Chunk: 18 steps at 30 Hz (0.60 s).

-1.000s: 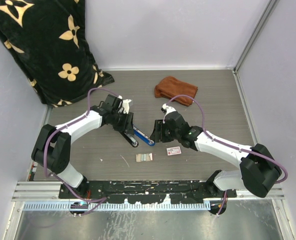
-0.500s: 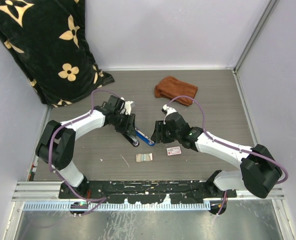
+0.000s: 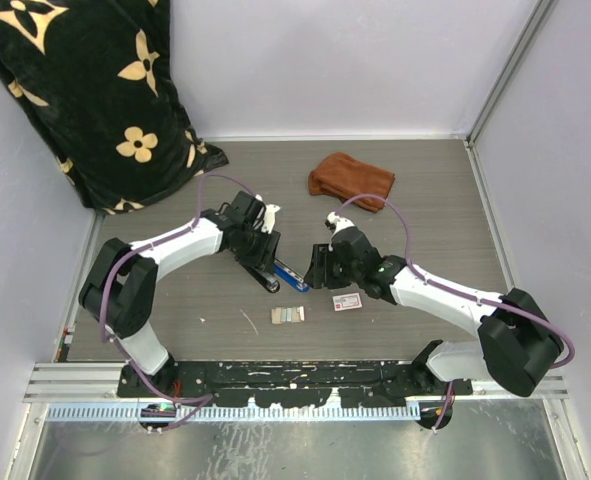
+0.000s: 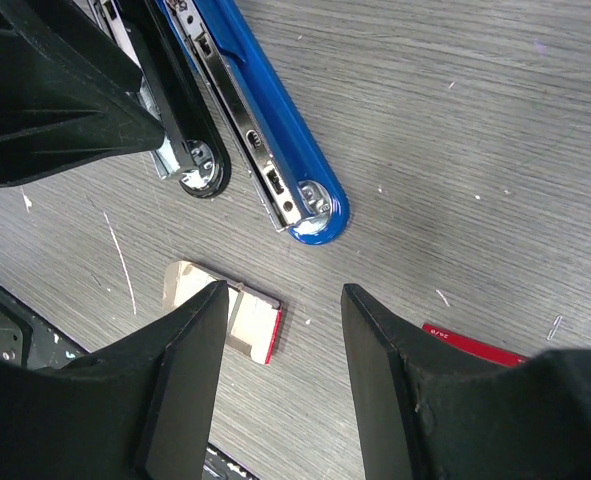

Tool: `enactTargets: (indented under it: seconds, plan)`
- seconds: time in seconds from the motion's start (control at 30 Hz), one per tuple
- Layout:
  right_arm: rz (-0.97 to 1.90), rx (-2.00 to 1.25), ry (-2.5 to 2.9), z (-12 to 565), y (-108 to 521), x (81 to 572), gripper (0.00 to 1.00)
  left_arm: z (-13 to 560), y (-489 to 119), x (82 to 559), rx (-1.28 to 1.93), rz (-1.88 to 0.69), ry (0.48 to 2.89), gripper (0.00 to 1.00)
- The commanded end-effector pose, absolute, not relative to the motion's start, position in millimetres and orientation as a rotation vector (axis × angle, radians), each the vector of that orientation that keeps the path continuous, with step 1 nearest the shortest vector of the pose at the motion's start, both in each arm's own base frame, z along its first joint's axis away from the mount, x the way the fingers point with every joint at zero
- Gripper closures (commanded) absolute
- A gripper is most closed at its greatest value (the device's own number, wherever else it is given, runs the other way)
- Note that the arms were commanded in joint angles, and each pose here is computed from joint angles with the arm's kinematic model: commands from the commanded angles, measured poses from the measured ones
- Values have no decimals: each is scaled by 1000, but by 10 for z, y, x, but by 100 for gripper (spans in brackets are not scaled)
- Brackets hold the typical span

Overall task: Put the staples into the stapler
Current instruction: Adjust the staple in the stapler.

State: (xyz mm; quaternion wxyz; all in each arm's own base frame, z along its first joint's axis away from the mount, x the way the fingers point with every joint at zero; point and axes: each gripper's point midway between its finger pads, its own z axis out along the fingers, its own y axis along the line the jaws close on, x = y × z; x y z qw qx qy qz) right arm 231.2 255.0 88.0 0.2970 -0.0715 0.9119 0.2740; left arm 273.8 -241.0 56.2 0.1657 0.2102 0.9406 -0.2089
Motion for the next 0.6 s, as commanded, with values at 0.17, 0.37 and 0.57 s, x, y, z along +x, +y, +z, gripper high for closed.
enactTargets:
  seconds: [0.17,0.37,0.57]
  plan:
    - [769,-178,2342,1067,2565,2372,45,408,-2212,2697,729,-337,2734,54]
    - [772,-177,2335,1084,2549,2361,45,448,-2187,2721,770,-301,2696,54]
    - [776,-174,2330,1097,2543,2352,45,421,-2126,2753,765,-247,2692,52]
